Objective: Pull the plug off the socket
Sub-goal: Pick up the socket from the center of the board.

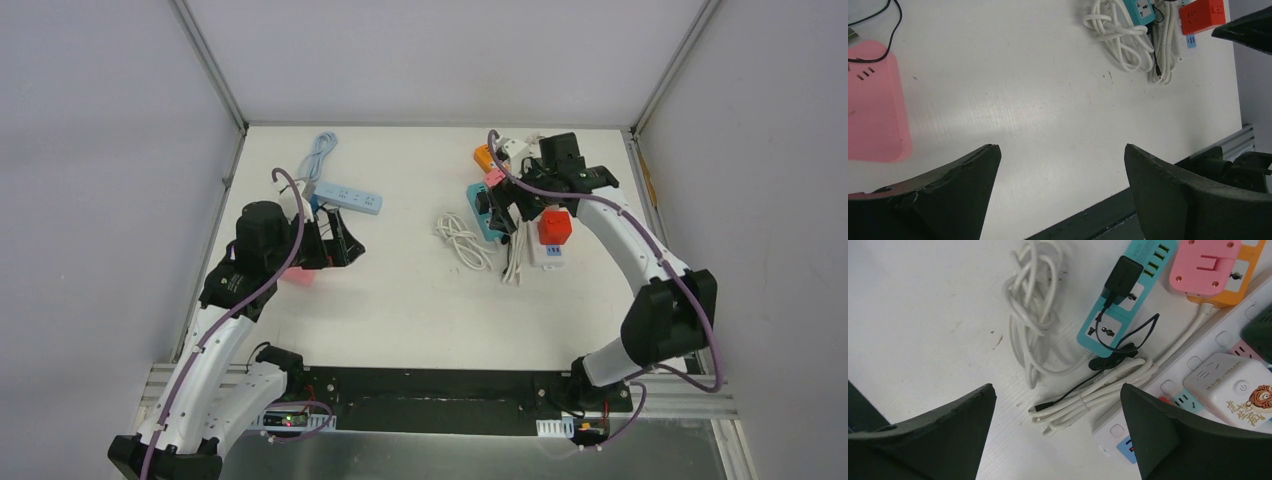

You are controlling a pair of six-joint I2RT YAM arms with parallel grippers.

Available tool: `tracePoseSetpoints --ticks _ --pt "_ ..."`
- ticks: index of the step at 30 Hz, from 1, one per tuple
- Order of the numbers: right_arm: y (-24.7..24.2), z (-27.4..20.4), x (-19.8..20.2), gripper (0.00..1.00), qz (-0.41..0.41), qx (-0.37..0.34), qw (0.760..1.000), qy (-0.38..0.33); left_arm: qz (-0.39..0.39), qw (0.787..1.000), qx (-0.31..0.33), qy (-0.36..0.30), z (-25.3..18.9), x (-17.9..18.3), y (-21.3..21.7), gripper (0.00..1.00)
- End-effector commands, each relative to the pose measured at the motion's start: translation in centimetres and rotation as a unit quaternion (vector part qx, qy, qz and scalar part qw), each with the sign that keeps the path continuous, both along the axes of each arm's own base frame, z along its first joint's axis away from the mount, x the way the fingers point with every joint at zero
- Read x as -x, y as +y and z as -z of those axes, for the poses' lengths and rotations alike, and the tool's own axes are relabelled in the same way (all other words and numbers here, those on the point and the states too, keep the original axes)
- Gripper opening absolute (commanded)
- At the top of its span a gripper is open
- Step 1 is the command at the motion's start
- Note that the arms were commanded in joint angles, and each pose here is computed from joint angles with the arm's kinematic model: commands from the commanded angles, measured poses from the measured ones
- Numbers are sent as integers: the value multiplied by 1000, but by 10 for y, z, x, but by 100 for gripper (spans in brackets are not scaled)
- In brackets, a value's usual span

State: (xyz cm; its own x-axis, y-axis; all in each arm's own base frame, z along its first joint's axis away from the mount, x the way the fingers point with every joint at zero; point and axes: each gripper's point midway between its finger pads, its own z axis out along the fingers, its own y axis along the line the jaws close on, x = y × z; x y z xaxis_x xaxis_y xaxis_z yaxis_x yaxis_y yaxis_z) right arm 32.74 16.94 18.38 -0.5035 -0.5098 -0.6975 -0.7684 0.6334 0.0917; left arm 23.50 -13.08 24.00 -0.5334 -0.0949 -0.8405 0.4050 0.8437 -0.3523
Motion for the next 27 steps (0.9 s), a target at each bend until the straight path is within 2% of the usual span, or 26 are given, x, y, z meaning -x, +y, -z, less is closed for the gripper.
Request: tracePoseSetpoints --ticks 1,12,18,27 --pt "-3 5 -44 100 42 33 998 -29 -11 999 -29 -21 -1 -4 9 99" --pt "27 35 -90 100 29 59 998 -1 -23 999 -41 -13 8 0 17 99" --pt "37 63 -97 98 30 64 997 42 -19 999 -41 -8 10 -1 16 99" --pt "25 99 -106 89 68 108 989 70 -17 999 -39 -6 11 0 16 99"
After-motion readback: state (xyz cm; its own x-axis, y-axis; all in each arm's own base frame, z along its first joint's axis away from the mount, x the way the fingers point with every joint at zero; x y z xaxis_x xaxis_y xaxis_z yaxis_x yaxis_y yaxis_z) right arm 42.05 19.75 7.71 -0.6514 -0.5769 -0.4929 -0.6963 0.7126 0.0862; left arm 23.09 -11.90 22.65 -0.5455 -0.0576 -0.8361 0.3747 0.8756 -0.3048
